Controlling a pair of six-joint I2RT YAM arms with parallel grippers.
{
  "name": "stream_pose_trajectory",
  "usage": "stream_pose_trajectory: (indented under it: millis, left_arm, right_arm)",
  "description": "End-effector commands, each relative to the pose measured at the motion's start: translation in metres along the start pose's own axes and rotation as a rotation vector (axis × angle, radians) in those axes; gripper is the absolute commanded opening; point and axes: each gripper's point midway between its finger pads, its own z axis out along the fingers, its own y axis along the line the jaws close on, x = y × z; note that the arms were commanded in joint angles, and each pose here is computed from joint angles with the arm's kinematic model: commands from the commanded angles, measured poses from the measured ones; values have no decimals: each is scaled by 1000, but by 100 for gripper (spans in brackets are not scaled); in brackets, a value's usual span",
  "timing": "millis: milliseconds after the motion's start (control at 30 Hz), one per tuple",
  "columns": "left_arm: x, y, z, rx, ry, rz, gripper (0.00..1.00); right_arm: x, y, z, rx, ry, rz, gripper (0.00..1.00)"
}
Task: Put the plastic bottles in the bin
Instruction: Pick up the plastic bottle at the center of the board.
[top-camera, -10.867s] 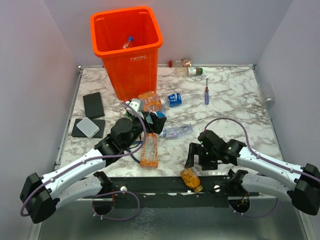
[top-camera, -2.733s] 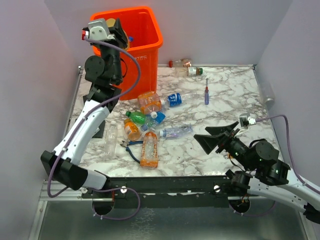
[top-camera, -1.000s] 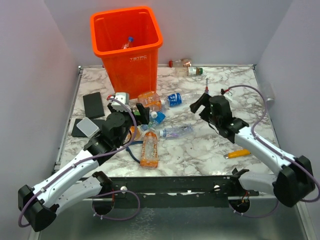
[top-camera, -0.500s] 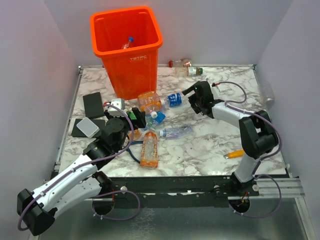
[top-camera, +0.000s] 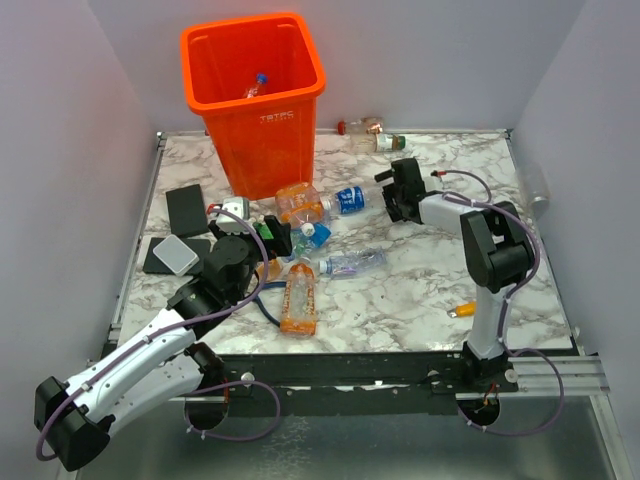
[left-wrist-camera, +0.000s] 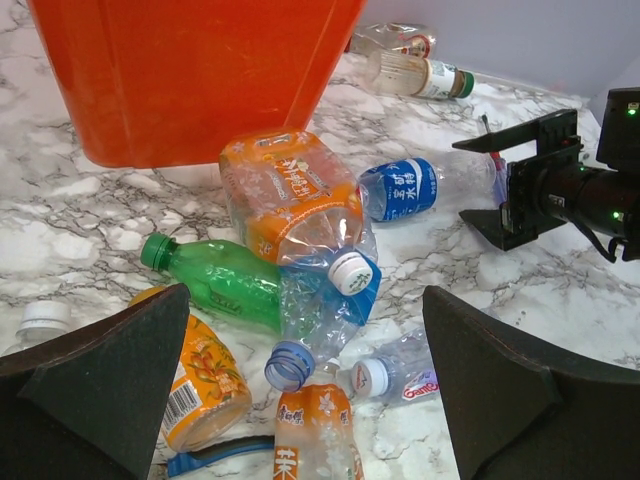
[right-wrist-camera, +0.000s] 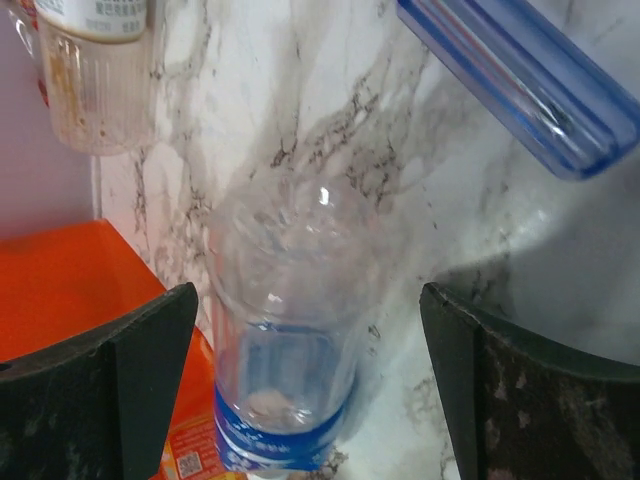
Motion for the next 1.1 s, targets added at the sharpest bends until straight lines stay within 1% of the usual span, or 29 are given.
stream_pose_trajectory:
  millis: [0, 67, 167, 200, 267, 333, 400, 467, 567, 600, 700, 833, 933, 1000, 1067]
  left_arm:
    - [-2, 3, 1, -18, -13, -5, 99]
    - [-1, 3, 1, -19, -9, -1, 99]
    - [1, 2, 2, -13, -2, 3, 99]
    - [2, 2, 2, -10, 0, 5, 99]
    - [3, 0, 2, 0, 6, 6, 99]
    - [4, -2, 2, 11, 8, 4, 99]
    - [5, -4, 3, 19, 12, 5, 99]
    - [7, -5, 3, 26, 17, 3, 99]
    - [8, -6, 3, 31, 23, 1, 99]
    - [7, -6, 3, 31, 20, -2, 99]
    - [6, -5, 2, 29, 14, -8, 99]
    - [-3, -5, 0, 25, -25, -34, 99]
    - [-13, 3, -2, -15, -71, -78, 99]
    - [-23, 10, -6, -43, -123, -114, 99]
    - [-32, 14, -11, -40, -182, -146, 99]
  right_arm:
    - [2, -5, 23, 25, 2, 0, 96]
    - [6, -1, 30, 33, 19, -22, 94]
    - [15, -7, 37, 50, 58, -52, 86]
    - [18, -9, 38, 51, 71, -54, 80]
    - [22, -11, 35, 35, 92, -49, 65]
    - [19, -6, 25, -15, 86, -56, 53]
    - [14, -1, 13, -52, 75, -75, 45]
    - [3, 7, -1, -79, 39, -110, 40]
    - [-23, 26, -33, -134, -48, -158, 37]
    - [-36, 41, -52, -173, -87, -169, 37]
    - [-65, 64, -94, -242, -184, -208, 36]
    - [-96, 89, -159, -340, -271, -249, 36]
    - [-99, 103, -215, -470, -261, -340, 36]
    - [-90, 110, -256, -598, -230, -441, 37]
    - [-74, 105, -285, -707, -173, -542, 37]
